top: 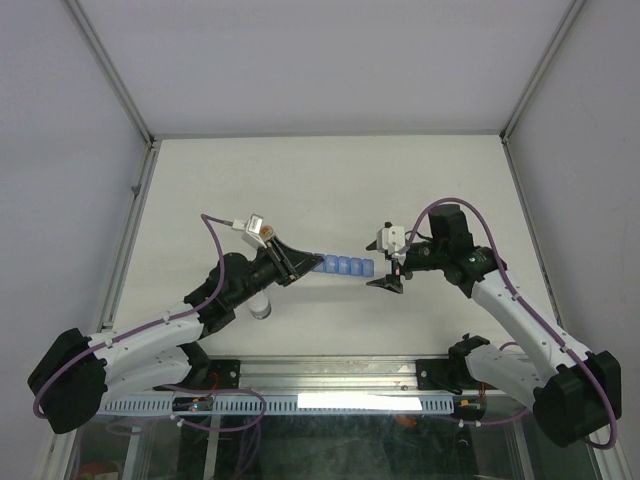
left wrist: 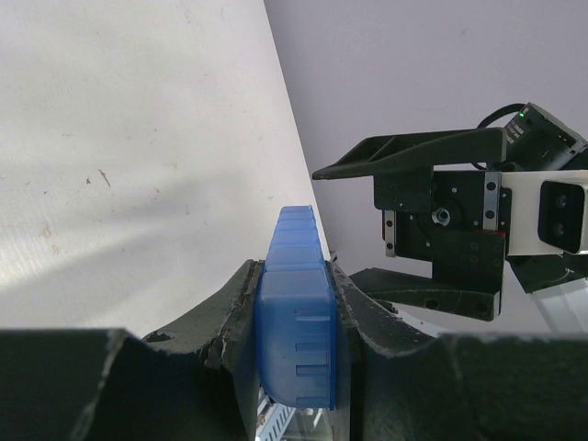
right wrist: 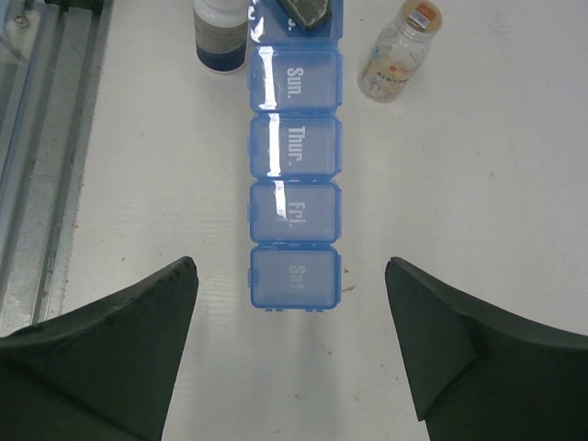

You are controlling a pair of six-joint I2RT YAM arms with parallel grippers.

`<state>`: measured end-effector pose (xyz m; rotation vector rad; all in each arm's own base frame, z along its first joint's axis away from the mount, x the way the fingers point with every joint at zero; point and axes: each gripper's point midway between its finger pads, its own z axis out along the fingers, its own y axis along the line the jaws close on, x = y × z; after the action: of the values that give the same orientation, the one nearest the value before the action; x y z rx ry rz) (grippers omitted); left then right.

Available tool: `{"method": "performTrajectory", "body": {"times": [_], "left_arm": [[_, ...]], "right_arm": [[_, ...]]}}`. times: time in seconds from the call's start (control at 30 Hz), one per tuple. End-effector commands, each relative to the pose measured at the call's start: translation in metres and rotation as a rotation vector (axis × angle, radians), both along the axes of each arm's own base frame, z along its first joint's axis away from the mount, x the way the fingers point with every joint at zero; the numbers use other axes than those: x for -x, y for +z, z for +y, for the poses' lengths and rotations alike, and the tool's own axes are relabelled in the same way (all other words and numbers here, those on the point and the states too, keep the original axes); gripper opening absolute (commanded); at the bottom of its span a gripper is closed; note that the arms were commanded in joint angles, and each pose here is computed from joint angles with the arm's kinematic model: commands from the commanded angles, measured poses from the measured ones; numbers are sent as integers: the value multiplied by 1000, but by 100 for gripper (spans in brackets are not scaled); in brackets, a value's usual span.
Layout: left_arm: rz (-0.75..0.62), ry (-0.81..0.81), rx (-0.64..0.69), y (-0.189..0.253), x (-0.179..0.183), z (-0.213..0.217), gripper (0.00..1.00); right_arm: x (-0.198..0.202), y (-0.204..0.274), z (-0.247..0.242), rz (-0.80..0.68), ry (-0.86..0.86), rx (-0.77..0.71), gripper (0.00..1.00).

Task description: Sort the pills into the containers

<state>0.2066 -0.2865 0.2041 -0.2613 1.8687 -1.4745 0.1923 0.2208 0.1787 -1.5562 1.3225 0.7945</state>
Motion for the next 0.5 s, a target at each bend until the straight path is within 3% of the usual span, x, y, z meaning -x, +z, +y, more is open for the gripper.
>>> {"method": "performTrajectory", "body": {"times": [0.0, 0.47], "left_arm": [[-52, -8, 88, 37, -1, -6, 0], [-60, -21, 95, 39, 1, -7, 0]], "right_arm": [[-10, 7, 4, -76, -14, 0, 79], [-4, 0, 7, -88, 13, 31, 59]]}}
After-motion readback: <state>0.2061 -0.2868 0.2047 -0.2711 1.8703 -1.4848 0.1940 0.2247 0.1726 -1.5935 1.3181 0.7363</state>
